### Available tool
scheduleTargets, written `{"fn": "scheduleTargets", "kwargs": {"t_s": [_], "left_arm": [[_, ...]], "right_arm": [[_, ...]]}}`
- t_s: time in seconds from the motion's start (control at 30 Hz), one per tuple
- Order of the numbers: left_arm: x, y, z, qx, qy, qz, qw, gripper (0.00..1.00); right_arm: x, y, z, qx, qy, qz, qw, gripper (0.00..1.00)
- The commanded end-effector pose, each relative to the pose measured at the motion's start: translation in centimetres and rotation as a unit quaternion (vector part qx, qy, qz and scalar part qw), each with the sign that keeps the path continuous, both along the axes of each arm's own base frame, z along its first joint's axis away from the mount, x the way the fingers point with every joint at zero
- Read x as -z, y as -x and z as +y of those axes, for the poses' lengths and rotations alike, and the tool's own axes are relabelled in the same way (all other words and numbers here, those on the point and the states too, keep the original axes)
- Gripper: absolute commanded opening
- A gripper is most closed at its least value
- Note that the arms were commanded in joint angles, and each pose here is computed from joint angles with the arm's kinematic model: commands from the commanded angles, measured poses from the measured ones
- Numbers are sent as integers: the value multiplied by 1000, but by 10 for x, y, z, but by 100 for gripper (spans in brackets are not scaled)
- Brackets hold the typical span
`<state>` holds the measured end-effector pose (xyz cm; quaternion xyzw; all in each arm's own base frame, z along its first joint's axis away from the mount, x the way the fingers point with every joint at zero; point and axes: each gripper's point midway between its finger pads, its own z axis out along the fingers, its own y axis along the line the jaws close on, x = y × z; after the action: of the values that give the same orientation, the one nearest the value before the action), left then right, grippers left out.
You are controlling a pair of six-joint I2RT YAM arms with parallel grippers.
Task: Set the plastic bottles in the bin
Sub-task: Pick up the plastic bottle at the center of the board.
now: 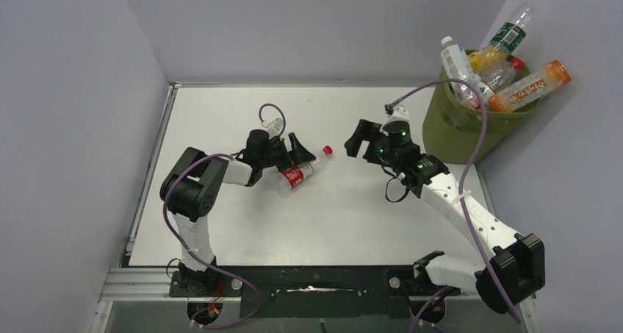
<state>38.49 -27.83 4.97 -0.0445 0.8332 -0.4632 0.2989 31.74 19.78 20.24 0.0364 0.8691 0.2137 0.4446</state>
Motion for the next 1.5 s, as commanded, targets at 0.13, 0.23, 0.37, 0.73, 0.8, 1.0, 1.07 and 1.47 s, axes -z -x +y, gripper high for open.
{"fn": "scheduleTargets", "kwargs": {"t_s": [0.13, 0.23, 0.37, 0.73, 0.8, 1.0, 1.07, 1.47], "left_arm": [[0, 37, -37, 37, -28, 3, 999, 89], [0, 52, -45, 49, -28, 4, 998, 89], [-4, 65, -44, 56, -26, -2, 998, 89], [-24, 90, -27, 50, -34, -23, 998, 89], [-25, 90, -26, 51, -36, -24, 998, 89], [-29, 91, -25, 52, -36, -26, 998, 89], [-33, 90, -26, 52, -36, -29, 998, 89], [-71, 82, -25, 49, -19, -56, 997, 89]], "right_arm": [[15, -29, -32, 4, -61, 32, 998, 98], [31, -38, -18, -20, -77, 52, 995, 98], [59, -44, 3, -48, -89, 88, 991, 98], [129, -34, 58, -115, 1, 166, 979, 98], [144, -33, 61, -121, 22, 180, 976, 98], [159, -32, 52, -114, 70, 192, 972, 71], [154, -35, 49, -113, 80, 186, 973, 55], [-27, -91, -23, -43, 91, 16, 995, 41]]}}
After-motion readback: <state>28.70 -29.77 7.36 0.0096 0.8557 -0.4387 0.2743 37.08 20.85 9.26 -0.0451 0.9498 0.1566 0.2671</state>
